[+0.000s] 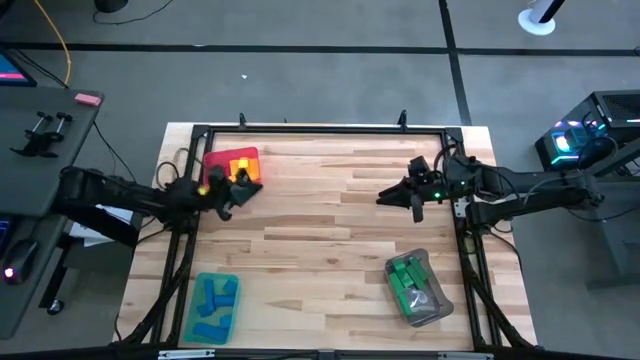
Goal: Sort blocks
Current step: Return to Home Position
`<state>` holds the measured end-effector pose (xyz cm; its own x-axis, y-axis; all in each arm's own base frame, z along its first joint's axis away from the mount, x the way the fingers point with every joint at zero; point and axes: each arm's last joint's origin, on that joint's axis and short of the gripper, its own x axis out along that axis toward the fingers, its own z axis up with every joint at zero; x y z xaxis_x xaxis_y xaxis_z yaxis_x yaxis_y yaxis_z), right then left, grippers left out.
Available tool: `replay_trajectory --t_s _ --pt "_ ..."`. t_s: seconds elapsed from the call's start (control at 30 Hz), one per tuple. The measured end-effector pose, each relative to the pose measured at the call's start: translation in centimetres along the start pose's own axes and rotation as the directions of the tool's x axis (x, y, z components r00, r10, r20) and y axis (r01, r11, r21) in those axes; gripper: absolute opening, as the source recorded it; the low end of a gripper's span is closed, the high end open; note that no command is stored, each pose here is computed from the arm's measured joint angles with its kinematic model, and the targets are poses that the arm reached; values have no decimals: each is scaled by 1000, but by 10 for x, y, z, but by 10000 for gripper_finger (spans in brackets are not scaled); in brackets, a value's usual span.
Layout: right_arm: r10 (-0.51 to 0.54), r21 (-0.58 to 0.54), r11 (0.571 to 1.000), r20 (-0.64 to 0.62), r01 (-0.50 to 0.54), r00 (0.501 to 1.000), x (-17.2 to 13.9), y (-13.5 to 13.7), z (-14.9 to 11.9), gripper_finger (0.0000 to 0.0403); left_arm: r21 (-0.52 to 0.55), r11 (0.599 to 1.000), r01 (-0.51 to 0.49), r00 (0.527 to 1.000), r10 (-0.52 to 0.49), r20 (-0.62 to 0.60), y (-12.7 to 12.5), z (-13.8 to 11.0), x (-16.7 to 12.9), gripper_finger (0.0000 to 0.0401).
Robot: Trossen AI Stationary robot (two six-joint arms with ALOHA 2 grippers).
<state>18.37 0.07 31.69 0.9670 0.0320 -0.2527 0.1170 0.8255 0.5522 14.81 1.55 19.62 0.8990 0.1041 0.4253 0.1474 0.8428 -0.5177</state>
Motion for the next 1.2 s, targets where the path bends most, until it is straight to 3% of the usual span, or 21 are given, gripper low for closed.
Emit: replay_trajectory --t_s 0.1,0.23,0.5,0.63,0.83,1.03,1.2 --pt "3 29 1000 5 -3 1000 -2 1 0 0 -55 997 -59 982 48 -181 7 -13 -3 0" --pt "15 41 999 11 -16 1000 -8 5 -1 0 -147 985 -95 944 43 -326 9 -25 -7 0" --pt "9 -47 999 27 -7 1000 -24 13 -8 0 -8 992 -128 884 110 -455 15 -38 -13 0" --pt "38 -126 992 90 -27 995 -18 6 -12 0 -1 989 -149 866 130 -483 17 -40 -14 1" --pt "150 -135 982 148 -131 977 -6 -17 -25 0 -6 987 -162 859 138 -494 14 -34 -20 1" --pt "246 -177 961 190 -213 951 -4 -27 -29 0 -20 994 -111 899 92 -428 2 -16 -31 1" --pt "268 -186 954 161 -237 950 -6 -34 -36 0 -26 997 -78 921 62 -384 -4 -7 -37 1"
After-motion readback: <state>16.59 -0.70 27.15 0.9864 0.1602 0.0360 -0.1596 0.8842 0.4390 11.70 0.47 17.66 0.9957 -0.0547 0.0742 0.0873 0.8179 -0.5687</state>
